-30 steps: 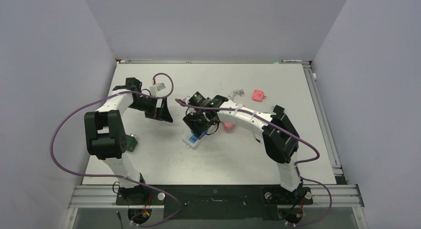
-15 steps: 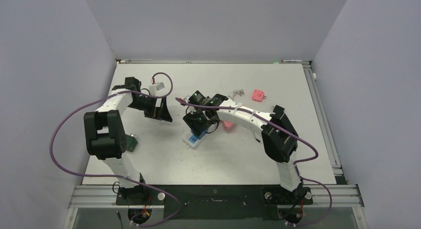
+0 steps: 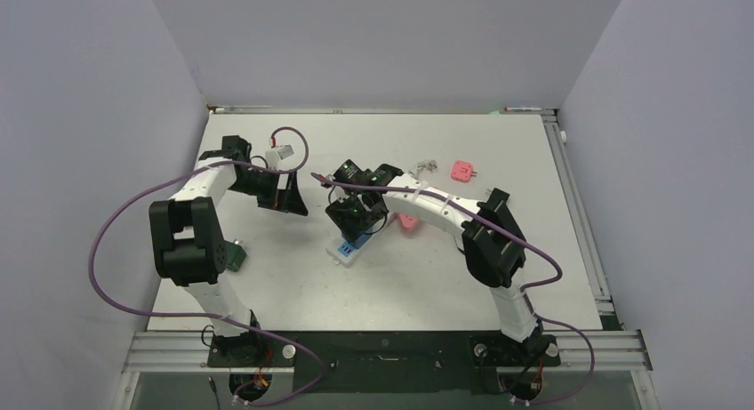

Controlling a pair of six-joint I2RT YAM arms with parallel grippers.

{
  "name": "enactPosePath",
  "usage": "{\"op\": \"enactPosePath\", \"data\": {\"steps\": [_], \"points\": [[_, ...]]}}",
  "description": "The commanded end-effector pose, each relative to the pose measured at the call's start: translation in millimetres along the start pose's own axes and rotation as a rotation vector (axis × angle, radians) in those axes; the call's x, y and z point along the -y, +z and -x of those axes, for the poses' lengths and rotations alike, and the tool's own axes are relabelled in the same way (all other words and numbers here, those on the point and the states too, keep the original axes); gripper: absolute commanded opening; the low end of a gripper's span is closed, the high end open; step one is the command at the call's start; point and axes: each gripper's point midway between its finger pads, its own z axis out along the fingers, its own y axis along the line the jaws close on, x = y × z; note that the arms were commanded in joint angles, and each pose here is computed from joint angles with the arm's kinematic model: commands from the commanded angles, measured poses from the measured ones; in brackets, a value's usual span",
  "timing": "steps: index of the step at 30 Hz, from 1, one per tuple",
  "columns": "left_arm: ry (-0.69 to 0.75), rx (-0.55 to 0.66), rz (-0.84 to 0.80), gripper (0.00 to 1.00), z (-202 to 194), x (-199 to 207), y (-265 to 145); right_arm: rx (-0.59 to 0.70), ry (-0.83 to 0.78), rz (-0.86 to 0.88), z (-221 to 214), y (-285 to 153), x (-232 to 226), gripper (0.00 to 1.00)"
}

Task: Insert the plug
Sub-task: Insert the plug into the socket.

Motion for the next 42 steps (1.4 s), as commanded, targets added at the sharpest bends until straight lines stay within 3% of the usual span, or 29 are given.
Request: {"op": "enactPosePath", "data": {"steps": [1,20,25,28,30,36,42], "points": [[0.037,0.046,0.013,0.96,14.2,4.7,-13.7,-0.332,0.018,-0.096,-85.1,60.6,21.5,0.05],[0.033,0.047,0.019,0.96,13.6,4.1,-17.0,-0.382,0.042,-0.111,-128.8,86.8,19.8,0.06],[0.035,0.053,0.03,0.96,17.1,6.6,-22.2,-0.298,0.045,-0.141,-105.8,74.8,24.3,0.36],[0.036,0.062,0.05,0.96,20.5,9.0,-28.5,-0.218,0.038,-0.157,-76.7,63.8,25.3,0.65],[0.044,0.066,0.072,0.96,22.3,11.9,-35.5,-0.165,0.035,-0.163,-55.8,54.5,26.0,0.94],[0.072,0.111,0.162,0.96,34.1,26.2,-68.2,0.006,0.032,-0.136,5.0,18.2,25.3,0.9],[0.077,0.156,0.204,0.96,47.7,49.6,-96.5,0.138,0.035,-0.117,33.2,-30.5,22.4,0.9]]}}
